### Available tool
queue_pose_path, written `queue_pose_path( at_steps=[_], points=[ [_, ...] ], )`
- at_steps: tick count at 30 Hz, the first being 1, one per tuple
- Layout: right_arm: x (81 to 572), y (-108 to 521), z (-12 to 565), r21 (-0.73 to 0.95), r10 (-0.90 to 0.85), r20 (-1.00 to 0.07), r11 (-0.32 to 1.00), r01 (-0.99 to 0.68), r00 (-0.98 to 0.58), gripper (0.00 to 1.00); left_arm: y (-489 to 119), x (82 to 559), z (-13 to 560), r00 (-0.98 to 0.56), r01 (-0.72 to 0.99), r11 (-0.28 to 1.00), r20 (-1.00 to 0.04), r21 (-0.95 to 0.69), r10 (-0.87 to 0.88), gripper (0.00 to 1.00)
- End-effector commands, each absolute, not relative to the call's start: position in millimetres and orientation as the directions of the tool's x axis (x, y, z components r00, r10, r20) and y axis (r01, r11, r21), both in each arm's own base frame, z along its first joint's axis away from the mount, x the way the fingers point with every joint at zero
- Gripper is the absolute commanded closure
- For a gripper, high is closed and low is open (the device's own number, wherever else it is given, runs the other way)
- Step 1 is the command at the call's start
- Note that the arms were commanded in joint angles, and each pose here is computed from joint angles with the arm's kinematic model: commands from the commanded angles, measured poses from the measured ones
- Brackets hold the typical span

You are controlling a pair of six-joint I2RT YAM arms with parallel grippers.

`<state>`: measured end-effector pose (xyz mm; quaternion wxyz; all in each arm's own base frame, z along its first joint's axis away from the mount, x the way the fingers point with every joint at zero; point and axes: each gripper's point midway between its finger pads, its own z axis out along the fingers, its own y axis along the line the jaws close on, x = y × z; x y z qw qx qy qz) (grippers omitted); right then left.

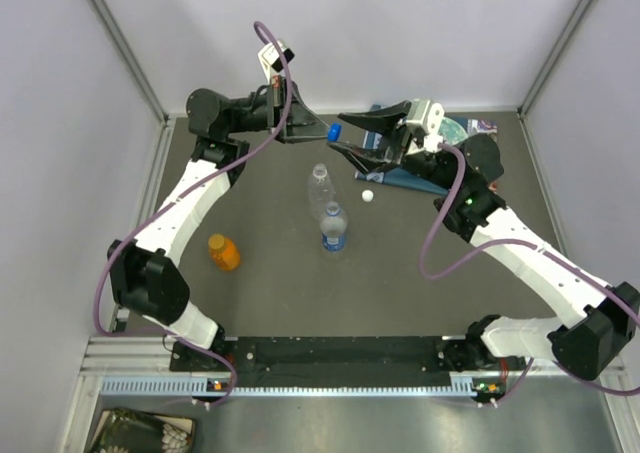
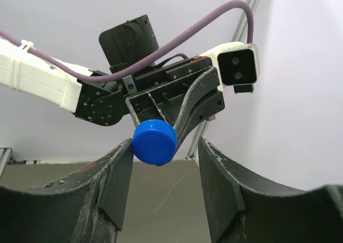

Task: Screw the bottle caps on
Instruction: Pick up the bottle cap from the center of the board.

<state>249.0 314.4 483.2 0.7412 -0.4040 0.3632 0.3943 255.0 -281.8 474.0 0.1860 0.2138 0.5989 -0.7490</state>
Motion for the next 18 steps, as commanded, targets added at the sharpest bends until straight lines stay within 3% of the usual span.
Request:
queue_pose_path(
  at_steps=[1,18],
  points=[
    [242.7,311.8,496.6,-0.329,0.335,-0.827,0.361,-0.872,0.451,0.5,-280.0,245.0,484.4,-0.803,0.586,-0.239,-0.594,-0.774,-0.047,1.0],
    [245.1,316.4,492.4,-0.287,0.347,-0.846,0.345,-0.894,0.406,0.63,-278.9,238.9,491.1,-0.803,0.587,-0.255,-0.593,-0.769,-0.063,1.0]
  ],
)
